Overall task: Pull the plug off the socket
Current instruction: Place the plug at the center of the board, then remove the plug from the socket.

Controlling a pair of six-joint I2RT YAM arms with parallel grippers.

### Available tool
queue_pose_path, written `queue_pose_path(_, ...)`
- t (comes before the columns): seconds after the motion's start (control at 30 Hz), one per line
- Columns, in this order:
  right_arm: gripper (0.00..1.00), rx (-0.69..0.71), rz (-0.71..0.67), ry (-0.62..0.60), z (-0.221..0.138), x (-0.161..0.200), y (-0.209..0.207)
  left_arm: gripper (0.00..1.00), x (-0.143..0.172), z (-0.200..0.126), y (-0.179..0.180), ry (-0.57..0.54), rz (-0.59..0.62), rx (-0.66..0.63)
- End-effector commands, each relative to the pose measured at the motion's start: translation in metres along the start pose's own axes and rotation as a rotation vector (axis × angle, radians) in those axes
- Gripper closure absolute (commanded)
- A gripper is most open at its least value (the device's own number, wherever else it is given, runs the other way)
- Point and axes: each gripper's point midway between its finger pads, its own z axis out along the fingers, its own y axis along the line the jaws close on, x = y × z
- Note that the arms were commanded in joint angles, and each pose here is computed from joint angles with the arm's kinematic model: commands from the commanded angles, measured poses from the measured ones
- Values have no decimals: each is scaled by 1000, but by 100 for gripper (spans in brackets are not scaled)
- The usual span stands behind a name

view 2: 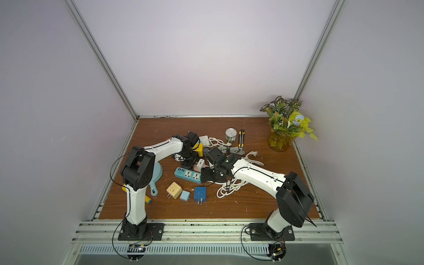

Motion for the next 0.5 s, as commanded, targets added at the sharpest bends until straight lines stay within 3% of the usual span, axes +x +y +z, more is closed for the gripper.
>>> queue_pose_path(0.0, 32, 24, -349, -234, -9, -44, 6, 85, -12, 32, 8, -23, -9, -56)
queue_pose_path(0.1, 34, -11, -563, -394, -16, -56, 12, 85, -11, 31, 7, -20, -11, -54)
queue_pose_path(0.2, 30, -86, -715, -501, -19, -60, 18, 85, -11, 32, 7, -19, -14, -57)
queue_pose_path(0.27, 25, -124, -845, -511, -13, -55, 28, 85, -11, 32, 6, -19, -15, -60)
queue_pose_path(0.47, 18, -93, -986, -501, 14, -63, 30, 85, -10, 35, 8, -19, -28, -68)
